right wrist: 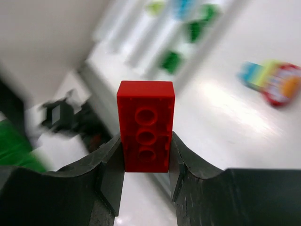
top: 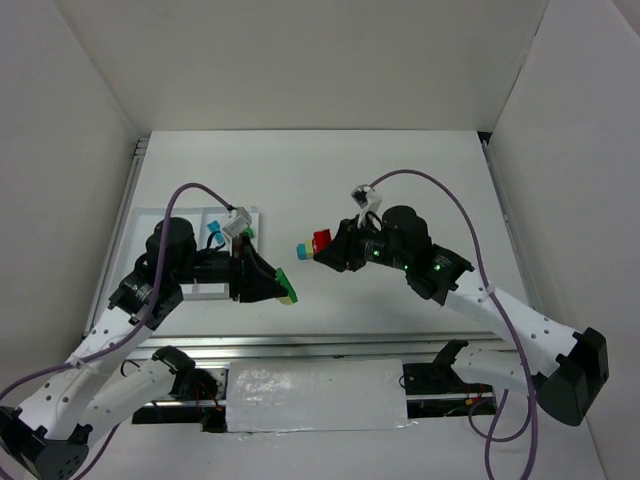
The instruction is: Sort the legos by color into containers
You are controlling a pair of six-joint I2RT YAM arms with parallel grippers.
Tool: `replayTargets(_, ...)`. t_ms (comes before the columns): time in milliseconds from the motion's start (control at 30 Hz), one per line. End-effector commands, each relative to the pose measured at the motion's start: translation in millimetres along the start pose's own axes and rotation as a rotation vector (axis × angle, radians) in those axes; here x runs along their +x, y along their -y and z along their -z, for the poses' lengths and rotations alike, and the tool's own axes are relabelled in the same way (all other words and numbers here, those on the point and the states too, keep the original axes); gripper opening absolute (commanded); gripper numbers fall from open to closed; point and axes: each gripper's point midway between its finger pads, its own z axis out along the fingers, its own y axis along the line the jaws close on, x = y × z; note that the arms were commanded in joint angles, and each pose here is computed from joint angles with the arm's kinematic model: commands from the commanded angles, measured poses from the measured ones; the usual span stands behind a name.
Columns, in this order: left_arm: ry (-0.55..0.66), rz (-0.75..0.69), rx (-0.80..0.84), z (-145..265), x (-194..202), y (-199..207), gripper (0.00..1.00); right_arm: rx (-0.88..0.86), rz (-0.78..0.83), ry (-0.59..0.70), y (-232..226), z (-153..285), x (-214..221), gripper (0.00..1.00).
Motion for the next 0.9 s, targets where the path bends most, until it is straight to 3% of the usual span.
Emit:
replayTargets(0, 0.002, -0.041, -0.075, 1, -8, -10, 0.0, 0.403, -0.113, 0.005, 90, 1, 11, 0.02)
replayTargets(100, 0.001, -0.027, -0.083, -2, -9, -15, 0.0, 0.725, -0.176, -0.095, 155, 0, 38, 0.02)
replayTargets(133, -0.003, -0.026, -0.079, -2, -8, -15, 0.0, 0.825, -0.198, -0.182, 178, -3, 58, 0.02)
replayTargets(233, -0.006, -0.029, -0.071, -3, -9, -14, 0.0, 0.945, -0.221, -0.273, 212, -8, 84, 0.02)
replayTargets(567, -0.007, -0.054, -0.066, 3, -5, -8, 0.0, 0.945, -0.274, -0.342, 231, -33, 114, 0.05)
replayTargets(667, -0.009, -0.051, -0.06, 2, -4, -8, 0.0, 0.927, -0.281, -0.357, 231, -36, 120, 0.18)
replayTargets(700, -0.01, -0.051, -0.058, 2, -4, -8, 0.0, 0.922, -0.285, -0.362, 230, -36, 121, 0.41)
replayTargets(733, -0.012, -0.054, -0.054, 1, -5, -8, 0.0, 0.912, -0.288, -0.368, 228, -37, 123, 0.54)
replayTargets(867, -0.009, -0.059, -0.05, 2, -5, -6, 0.0, 0.883, -0.286, -0.362, 219, -34, 120, 0.66)
